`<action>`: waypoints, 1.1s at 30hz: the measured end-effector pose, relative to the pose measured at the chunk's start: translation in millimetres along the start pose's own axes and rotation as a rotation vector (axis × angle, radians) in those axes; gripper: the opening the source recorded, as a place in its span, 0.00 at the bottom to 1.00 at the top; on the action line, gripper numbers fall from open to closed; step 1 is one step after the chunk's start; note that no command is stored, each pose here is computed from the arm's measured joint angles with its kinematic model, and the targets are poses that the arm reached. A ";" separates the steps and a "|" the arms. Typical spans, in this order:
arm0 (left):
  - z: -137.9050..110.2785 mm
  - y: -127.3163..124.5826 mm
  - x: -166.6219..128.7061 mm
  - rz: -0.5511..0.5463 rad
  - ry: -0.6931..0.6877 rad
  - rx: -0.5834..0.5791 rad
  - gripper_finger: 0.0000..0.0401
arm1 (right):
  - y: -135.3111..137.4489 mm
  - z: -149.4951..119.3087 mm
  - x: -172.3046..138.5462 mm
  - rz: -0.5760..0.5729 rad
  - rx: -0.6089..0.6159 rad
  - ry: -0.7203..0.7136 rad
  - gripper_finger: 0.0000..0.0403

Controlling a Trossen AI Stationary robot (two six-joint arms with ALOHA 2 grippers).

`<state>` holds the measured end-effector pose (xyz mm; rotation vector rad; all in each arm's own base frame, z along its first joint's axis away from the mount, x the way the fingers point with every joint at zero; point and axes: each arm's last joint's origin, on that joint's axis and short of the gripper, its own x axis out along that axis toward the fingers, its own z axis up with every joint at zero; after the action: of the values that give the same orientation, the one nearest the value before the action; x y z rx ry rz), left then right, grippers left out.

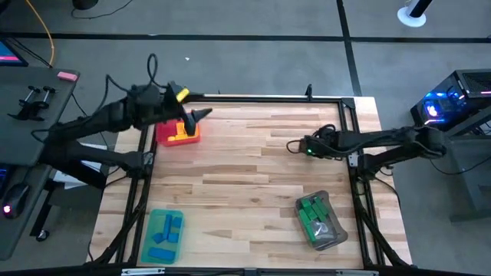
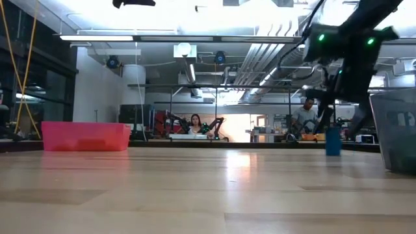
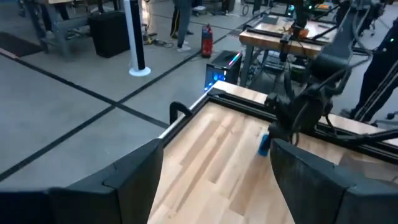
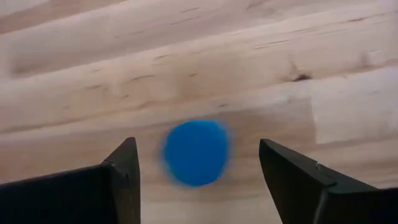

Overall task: Sort blocks
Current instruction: Put the blue block into the green bin

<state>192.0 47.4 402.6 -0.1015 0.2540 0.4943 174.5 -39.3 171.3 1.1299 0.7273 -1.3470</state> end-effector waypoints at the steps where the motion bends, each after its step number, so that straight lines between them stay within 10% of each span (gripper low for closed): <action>1: 1.0 5.3 -0.1 -0.002 -0.003 0.001 0.70 | 1.8 1.2 4.9 -0.017 0.010 0.004 0.55; 16: 15.1 35.8 2.3 -0.017 -0.118 -0.021 0.70 | 13.5 -0.5 39.4 -0.132 0.048 -0.006 0.53; 24: 32.1 27.4 -2.4 -0.238 -0.283 -0.080 0.70 | 13.6 -0.3 43.4 -0.160 -0.044 -0.110 0.19; 33: 38.7 -1.6 -10.8 -0.534 -0.314 -0.214 0.70 | 37.9 -13.0 23.2 -0.047 -0.252 -0.184 0.19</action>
<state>192.0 47.2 442.9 -0.2883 -0.1367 -0.0006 217.2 -40.9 153.2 0.7835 0.7679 -1.3368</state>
